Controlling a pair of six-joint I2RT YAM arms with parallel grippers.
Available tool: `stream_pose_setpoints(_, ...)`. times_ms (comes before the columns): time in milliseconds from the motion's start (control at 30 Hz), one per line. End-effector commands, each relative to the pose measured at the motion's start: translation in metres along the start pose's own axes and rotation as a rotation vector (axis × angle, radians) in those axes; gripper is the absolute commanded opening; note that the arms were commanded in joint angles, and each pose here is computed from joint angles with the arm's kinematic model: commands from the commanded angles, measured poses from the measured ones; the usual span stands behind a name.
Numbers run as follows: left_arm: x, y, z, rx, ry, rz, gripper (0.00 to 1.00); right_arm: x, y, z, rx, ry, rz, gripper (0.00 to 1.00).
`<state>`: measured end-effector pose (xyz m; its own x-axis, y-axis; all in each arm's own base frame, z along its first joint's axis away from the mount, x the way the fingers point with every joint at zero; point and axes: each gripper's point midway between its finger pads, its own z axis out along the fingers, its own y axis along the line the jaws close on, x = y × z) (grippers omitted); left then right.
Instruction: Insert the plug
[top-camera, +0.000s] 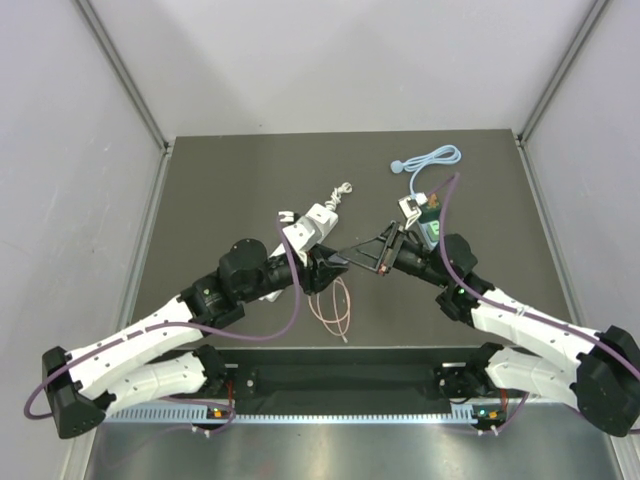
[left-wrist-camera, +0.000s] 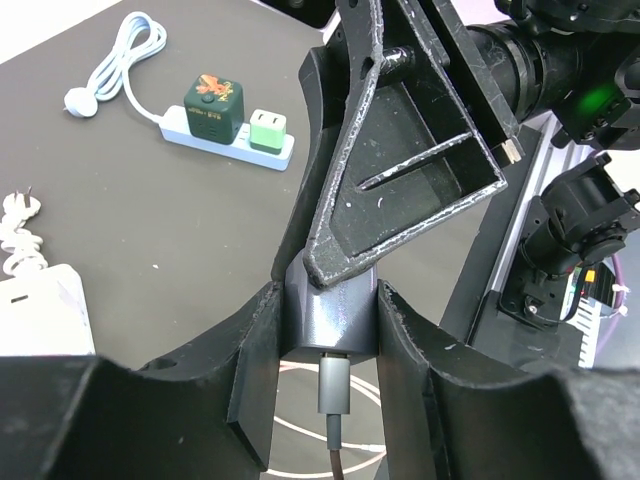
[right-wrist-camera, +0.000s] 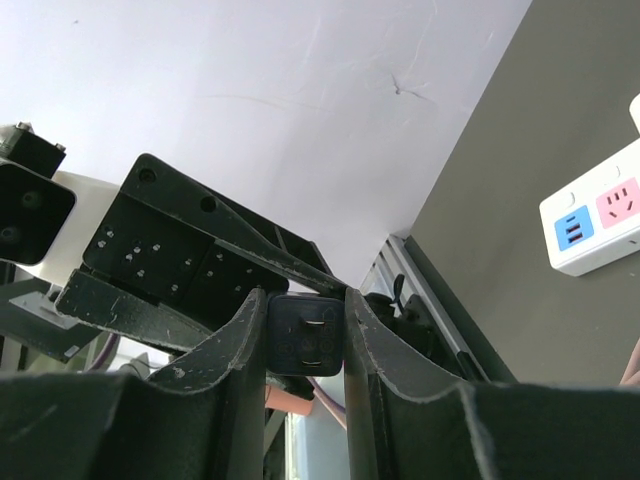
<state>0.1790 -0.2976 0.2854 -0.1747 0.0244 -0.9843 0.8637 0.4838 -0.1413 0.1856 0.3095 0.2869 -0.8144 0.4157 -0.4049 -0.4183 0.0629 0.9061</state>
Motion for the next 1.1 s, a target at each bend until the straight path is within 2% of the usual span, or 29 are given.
stream_pose_setpoints(0,-0.021,0.002,-0.006,-0.020,-0.080,0.003,0.42,-0.004,0.037,-0.007,-0.130,-0.016,-0.052,0.00)
stream_pose_setpoints(67,-0.020,0.001,-0.005,-0.008,-0.076,0.009,0.37,-0.004,0.036,-0.007,-0.126,-0.018,-0.052,0.00)
stream_pose_setpoints(100,-0.019,0.000,-0.004,-0.001,-0.069,0.012,0.23,-0.005,0.036,-0.007,-0.127,-0.020,-0.054,0.00)
stream_pose_setpoints(167,-0.017,-0.002,-0.001,0.010,-0.049,0.017,0.07,-0.005,0.034,-0.007,-0.123,-0.023,-0.051,0.00)
stream_pose_setpoints(200,-0.013,-0.001,0.002,0.008,-0.032,0.014,0.00,-0.006,0.034,-0.006,-0.121,-0.029,-0.051,0.03)
stream_pose_setpoints(233,-0.014,-0.001,0.002,0.006,-0.026,0.007,0.00,-0.007,0.032,-0.006,-0.114,-0.033,-0.045,0.13)
stream_pose_setpoints(300,-0.011,0.002,0.005,-0.009,-0.016,-0.001,0.00,-0.007,0.029,-0.005,-0.094,-0.035,-0.041,0.25)
stream_pose_setpoints(333,-0.011,0.002,0.006,-0.013,-0.015,-0.012,0.00,-0.007,0.029,-0.006,-0.090,-0.036,-0.053,0.38)
stream_pose_setpoints(400,-0.011,0.004,0.007,-0.027,-0.014,-0.025,0.00,-0.007,0.024,-0.006,-0.056,-0.032,-0.064,0.46)
stream_pose_setpoints(433,-0.014,0.005,0.008,-0.034,-0.018,-0.040,0.00,-0.009,0.025,-0.009,-0.046,-0.039,-0.094,0.57)
stream_pose_setpoints(500,-0.007,0.008,0.007,-0.058,0.018,-0.061,0.00,-0.015,0.024,-0.011,-0.012,-0.072,-0.117,0.69)
stream_pose_setpoints(533,-0.009,0.009,0.007,-0.068,0.020,-0.078,0.00,-0.015,0.018,-0.016,0.027,-0.075,-0.137,0.78)
stream_pose_setpoints(600,-0.003,0.013,0.005,-0.104,0.054,-0.099,0.00,-0.024,0.018,-0.020,0.072,-0.113,-0.164,0.89)
stream_pose_setpoints(633,-0.005,0.017,0.004,-0.130,0.057,-0.117,0.00,-0.024,0.013,-0.026,0.113,-0.115,-0.189,0.99)
stream_pose_setpoints(933,-0.003,0.049,-0.020,-0.406,0.105,-0.300,0.00,-0.051,0.005,-0.064,0.351,-0.227,-0.306,1.00)
stream_pose_setpoints(1067,-0.001,0.081,-0.045,-0.667,0.097,-0.422,0.00,-0.067,-0.007,-0.088,0.528,-0.283,-0.326,0.99)
